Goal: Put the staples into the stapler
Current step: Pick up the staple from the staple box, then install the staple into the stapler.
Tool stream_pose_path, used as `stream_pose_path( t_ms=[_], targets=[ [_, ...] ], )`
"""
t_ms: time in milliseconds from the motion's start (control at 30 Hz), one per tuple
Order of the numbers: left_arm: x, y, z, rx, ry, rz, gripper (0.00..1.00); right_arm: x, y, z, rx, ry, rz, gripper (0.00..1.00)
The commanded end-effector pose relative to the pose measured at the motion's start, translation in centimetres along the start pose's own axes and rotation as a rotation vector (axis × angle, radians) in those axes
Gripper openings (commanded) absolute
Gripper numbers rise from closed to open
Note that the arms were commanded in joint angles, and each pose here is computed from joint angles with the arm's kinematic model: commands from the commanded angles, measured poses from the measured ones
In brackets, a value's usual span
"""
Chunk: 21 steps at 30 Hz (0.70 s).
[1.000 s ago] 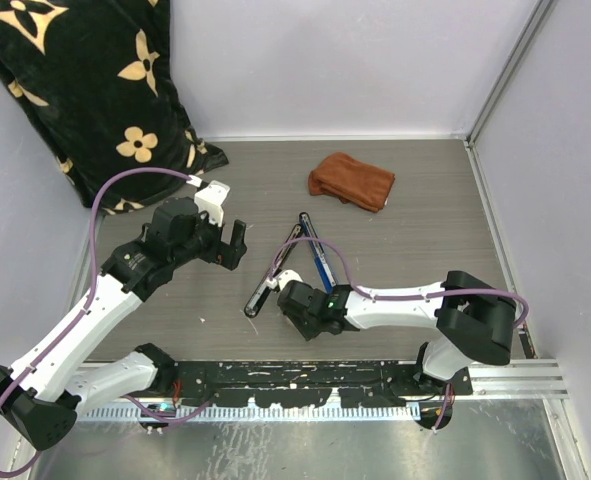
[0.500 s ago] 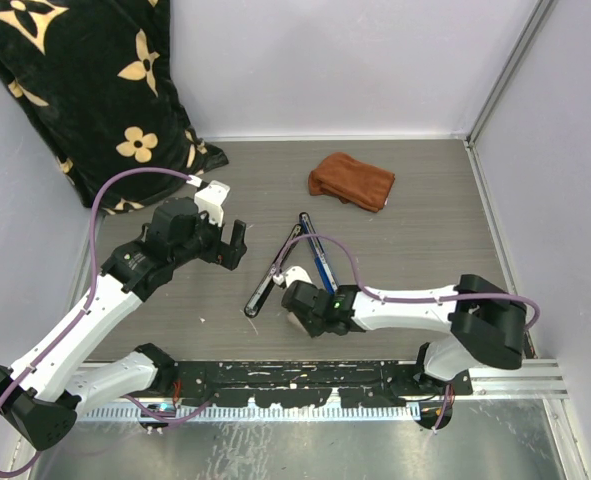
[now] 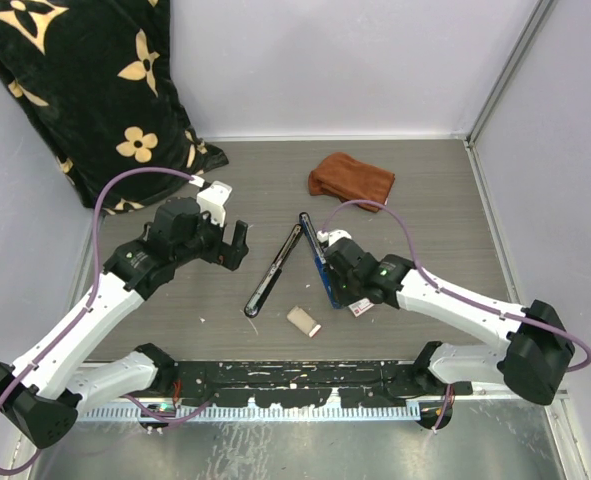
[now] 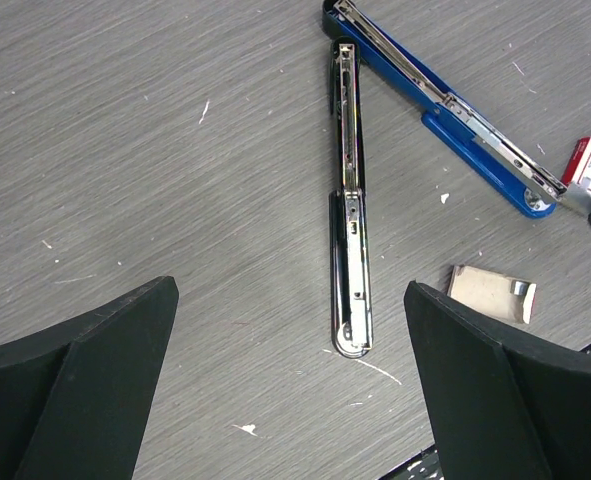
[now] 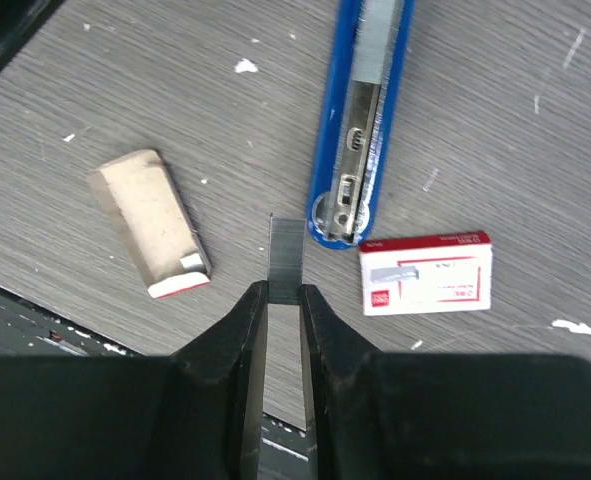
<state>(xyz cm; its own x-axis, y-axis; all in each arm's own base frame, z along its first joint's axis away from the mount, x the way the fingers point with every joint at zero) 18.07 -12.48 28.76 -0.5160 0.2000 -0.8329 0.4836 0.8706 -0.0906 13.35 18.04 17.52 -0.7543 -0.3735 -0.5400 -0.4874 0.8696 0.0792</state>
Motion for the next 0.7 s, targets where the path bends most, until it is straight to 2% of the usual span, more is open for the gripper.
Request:
stream_pose_path(
  t_ms=[0,667],
  targets=[
    [-0.9,-0.4,0.1,0.035,-0.038,0.000,1.00,-0.3,-0.9,-1.7,-0.074,0.059,0.012,0.19],
    [-1.1,-0.8,-0.7,0.082,-0.061,-0.005,1.00,-2.3,-2.4,0.5,-0.007,0.183,0.022,0.19]
  ],
)
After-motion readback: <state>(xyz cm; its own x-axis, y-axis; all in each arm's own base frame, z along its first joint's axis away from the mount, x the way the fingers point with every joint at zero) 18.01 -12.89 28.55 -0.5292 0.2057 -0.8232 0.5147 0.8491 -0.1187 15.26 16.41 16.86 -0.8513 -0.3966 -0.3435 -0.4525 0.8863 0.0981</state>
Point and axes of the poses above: each gripper's point midway between its finger pads, its own z axis out along the fingers, its own y axis along the line the jaws close on, x = y × z, the point moved 10 cm from there along -z, back along the fingers, and after that the axes turned 2 degrees about -z, right-handed, at the moved point
